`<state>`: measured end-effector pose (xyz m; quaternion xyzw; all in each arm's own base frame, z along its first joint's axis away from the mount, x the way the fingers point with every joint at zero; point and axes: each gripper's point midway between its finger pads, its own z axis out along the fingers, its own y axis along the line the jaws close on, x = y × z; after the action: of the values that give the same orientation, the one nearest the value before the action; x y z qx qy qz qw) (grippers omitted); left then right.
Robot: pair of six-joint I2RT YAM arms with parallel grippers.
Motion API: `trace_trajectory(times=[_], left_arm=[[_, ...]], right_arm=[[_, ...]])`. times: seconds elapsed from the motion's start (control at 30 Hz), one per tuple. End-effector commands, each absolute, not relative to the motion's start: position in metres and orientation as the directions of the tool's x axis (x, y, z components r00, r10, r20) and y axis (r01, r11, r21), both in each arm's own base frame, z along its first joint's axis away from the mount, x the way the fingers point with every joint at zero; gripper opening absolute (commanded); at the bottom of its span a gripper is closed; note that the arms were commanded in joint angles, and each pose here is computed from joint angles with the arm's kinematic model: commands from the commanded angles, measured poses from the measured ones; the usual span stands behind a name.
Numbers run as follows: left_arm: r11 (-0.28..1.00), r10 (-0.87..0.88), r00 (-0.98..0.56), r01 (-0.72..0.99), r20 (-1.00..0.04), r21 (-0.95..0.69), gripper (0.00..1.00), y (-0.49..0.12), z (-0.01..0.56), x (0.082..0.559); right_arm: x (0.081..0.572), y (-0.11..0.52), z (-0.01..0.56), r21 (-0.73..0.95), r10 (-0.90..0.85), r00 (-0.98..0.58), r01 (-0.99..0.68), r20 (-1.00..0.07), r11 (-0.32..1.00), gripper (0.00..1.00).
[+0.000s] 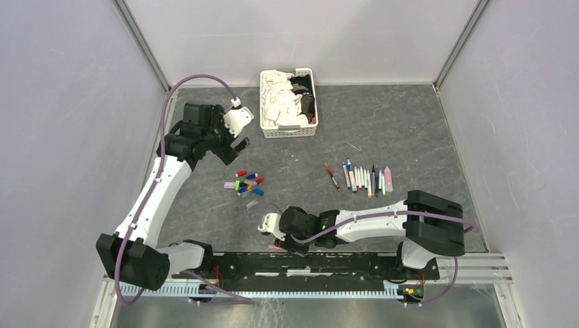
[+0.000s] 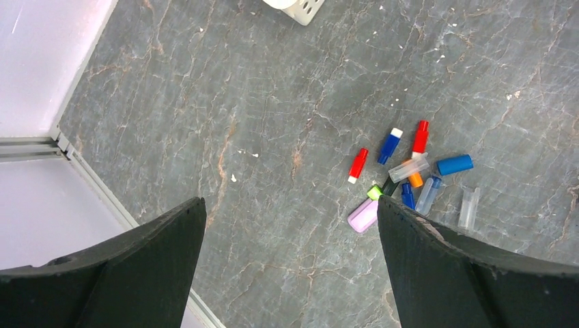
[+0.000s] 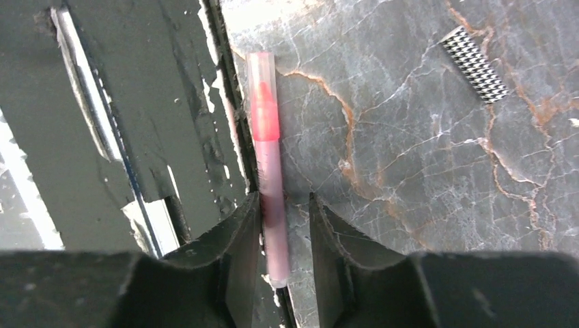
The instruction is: Open the pen caps
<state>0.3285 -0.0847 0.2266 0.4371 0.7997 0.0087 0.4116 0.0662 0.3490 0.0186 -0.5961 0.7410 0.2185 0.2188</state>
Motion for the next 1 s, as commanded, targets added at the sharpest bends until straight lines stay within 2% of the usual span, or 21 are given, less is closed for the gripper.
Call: trace_trajectory(times=[0.0, 0.07, 0.17, 0.2, 0.4, 0.63, 0.8, 0.97], left_arm=[[0.666, 0.647, -0.252, 0.647, -0.719, 0.372, 1.0, -0.086, 0.259, 0.33], [0.666, 0.649, -0.249, 0.643, -0.719, 0.379, 1.0, -0.084, 0.259, 0.33], [0.666, 0.654, -0.265, 0.647, -0.709, 0.372, 1.0, -0.083, 0.252, 0.33], [0.665, 0.654, -0.272, 0.651, -0.706, 0.366, 1.0, -0.083, 0.248, 0.329], [0.662, 0.653, -0.294, 0.67, -0.698, 0.337, 1.0, -0.084, 0.23, 0.324], [0.626, 0.651, -0.244, 0.708, -0.719, 0.327, 1.0, -0.091, 0.234, 0.313], [0.485, 0.679, -0.177, 0.837, -0.713, 0.254, 1.0, -0.11, 0.209, 0.282], [0.301, 0.676, -0.123, 0.946, -0.726, 0.12, 1.0, -0.131, 0.168, 0.239]], right_arm=[[0.073, 0.355, 0.018, 0.007, -0.796, -0.171, -0.979, -0.581, 0.205, 0.33], [0.077, 0.352, 0.016, -0.014, -0.803, -0.171, -0.976, -0.571, 0.217, 0.23], [0.081, 0.354, 0.022, -0.033, -0.797, -0.167, -0.973, -0.581, 0.228, 0.02], [0.082, 0.355, 0.025, -0.037, -0.793, -0.165, -0.973, -0.587, 0.23, 0.0], [0.097, 0.363, 0.054, -0.035, -0.748, -0.18, -0.965, -0.639, 0.262, 0.0], [0.128, 0.356, 0.082, 0.127, -0.627, -0.316, -0.936, -0.712, 0.328, 0.0], [0.143, 0.35, 0.098, 0.268, -0.559, -0.412, -0.907, -0.719, 0.324, 0.0], [0.152, 0.347, 0.104, 0.387, -0.559, -0.484, -0.875, -0.673, 0.292, 0.0]])
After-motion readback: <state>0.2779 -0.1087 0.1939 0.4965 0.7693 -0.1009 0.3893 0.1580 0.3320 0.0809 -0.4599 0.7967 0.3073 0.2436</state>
